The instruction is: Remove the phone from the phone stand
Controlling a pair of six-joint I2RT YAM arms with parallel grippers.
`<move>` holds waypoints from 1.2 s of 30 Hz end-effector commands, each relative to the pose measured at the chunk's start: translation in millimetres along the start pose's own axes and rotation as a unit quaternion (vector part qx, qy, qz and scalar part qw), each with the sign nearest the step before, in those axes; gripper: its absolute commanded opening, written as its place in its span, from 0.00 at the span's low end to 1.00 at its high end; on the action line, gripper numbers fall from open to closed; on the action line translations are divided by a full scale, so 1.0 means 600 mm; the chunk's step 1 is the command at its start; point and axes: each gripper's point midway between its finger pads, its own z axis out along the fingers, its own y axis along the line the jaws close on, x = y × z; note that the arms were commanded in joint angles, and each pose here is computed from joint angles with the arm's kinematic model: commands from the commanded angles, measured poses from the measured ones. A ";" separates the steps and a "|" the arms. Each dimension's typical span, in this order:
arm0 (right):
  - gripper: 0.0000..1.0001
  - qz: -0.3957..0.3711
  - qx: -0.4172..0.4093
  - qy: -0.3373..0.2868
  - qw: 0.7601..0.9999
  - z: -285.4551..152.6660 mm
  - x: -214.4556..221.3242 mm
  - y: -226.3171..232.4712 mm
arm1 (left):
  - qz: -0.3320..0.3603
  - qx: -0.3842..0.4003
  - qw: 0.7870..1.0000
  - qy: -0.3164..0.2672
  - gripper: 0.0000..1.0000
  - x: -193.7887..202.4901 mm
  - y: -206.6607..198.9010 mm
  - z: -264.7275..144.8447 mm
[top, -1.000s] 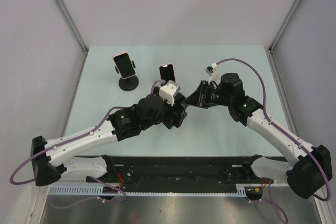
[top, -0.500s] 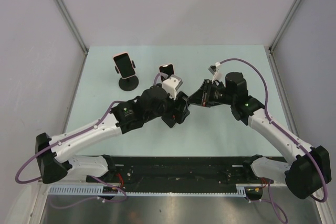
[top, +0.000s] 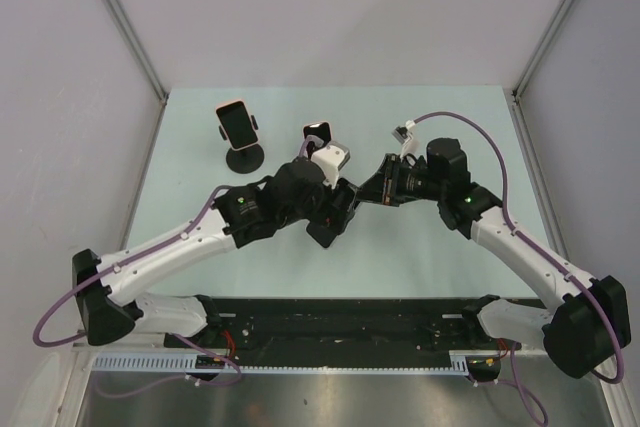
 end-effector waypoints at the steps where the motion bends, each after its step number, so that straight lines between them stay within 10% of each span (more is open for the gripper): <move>1: 0.00 -0.031 -0.048 -0.004 0.998 0.000 -0.009 0.043 | 0.017 0.026 0.999 0.008 1.00 -0.012 -0.016 0.001; 26: 0.00 -0.013 -0.054 0.005 0.998 0.013 -0.008 0.039 | 0.048 0.035 0.997 0.059 0.99 0.048 -0.013 0.020; 36: 0.00 -0.009 -0.049 0.004 0.999 0.020 -0.012 0.029 | 0.047 0.001 0.997 0.068 0.71 0.061 0.008 0.027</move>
